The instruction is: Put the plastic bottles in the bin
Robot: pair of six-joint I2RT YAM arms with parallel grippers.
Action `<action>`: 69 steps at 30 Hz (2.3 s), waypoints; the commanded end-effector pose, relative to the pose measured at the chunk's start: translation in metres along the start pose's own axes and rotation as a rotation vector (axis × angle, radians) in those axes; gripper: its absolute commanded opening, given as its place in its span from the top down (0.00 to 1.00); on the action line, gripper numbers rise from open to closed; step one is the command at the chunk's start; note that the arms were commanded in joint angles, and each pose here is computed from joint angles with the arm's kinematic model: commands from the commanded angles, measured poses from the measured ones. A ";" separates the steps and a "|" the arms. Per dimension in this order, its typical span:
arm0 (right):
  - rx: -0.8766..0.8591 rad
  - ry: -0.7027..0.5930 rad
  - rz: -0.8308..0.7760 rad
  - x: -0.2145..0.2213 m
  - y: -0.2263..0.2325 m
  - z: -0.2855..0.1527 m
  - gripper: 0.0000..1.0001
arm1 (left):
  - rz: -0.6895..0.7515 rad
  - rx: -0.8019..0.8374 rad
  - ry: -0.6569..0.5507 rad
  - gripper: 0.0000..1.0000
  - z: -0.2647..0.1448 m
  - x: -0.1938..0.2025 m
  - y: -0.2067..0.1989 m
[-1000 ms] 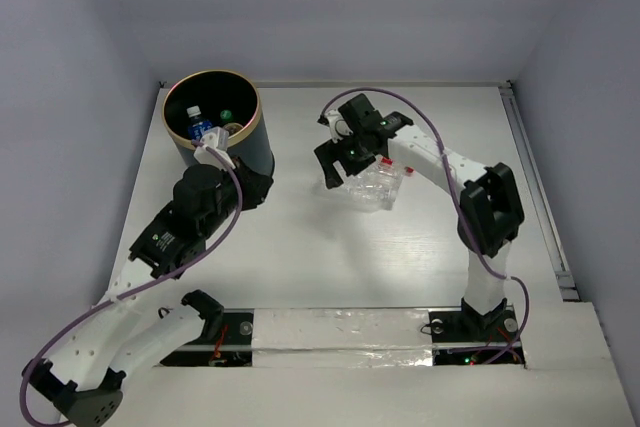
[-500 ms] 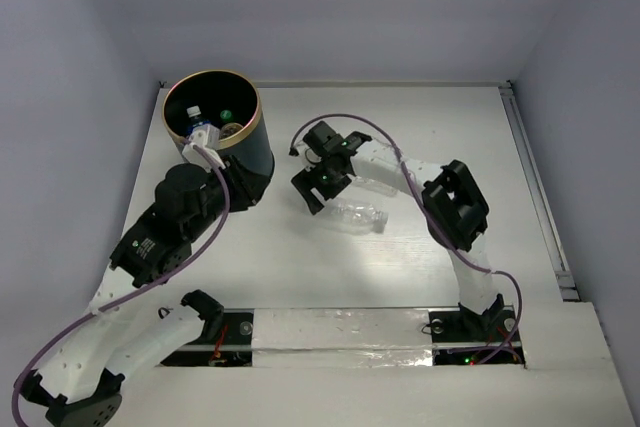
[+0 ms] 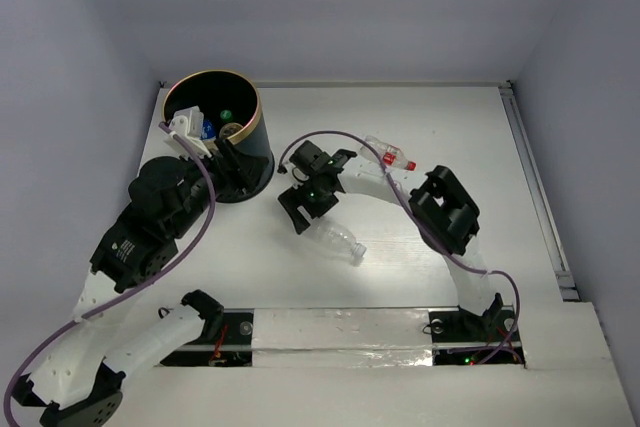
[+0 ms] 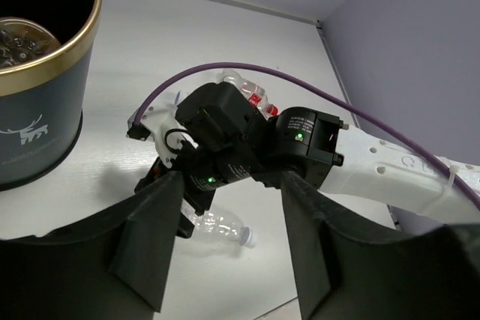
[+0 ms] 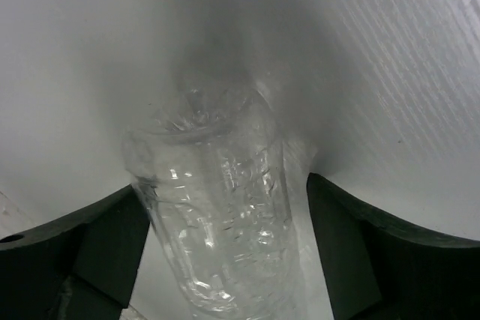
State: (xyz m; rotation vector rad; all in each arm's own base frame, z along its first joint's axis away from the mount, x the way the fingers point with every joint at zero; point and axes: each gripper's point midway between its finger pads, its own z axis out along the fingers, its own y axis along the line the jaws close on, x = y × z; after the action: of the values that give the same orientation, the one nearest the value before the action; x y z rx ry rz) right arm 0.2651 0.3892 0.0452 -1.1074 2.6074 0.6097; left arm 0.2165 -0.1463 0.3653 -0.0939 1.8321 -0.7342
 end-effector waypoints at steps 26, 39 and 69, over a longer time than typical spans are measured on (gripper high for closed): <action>-0.663 -1.347 0.275 -0.311 0.108 -0.389 0.51 | 0.009 0.198 -0.278 0.44 -0.045 -0.129 -0.082; -0.583 -1.581 0.713 -0.369 0.027 -0.355 0.49 | 0.003 0.199 -0.198 0.44 -0.024 -0.098 -0.074; -0.297 -1.405 0.448 -0.265 -0.004 -0.367 0.81 | -0.037 0.276 0.013 1.00 0.021 -0.047 -0.087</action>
State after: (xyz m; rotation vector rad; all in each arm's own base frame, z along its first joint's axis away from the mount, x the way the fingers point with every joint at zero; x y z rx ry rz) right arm 0.4358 0.4482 0.3993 0.0296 1.6850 1.2674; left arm 0.2244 -0.1861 0.4567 0.0219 1.6959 -0.9369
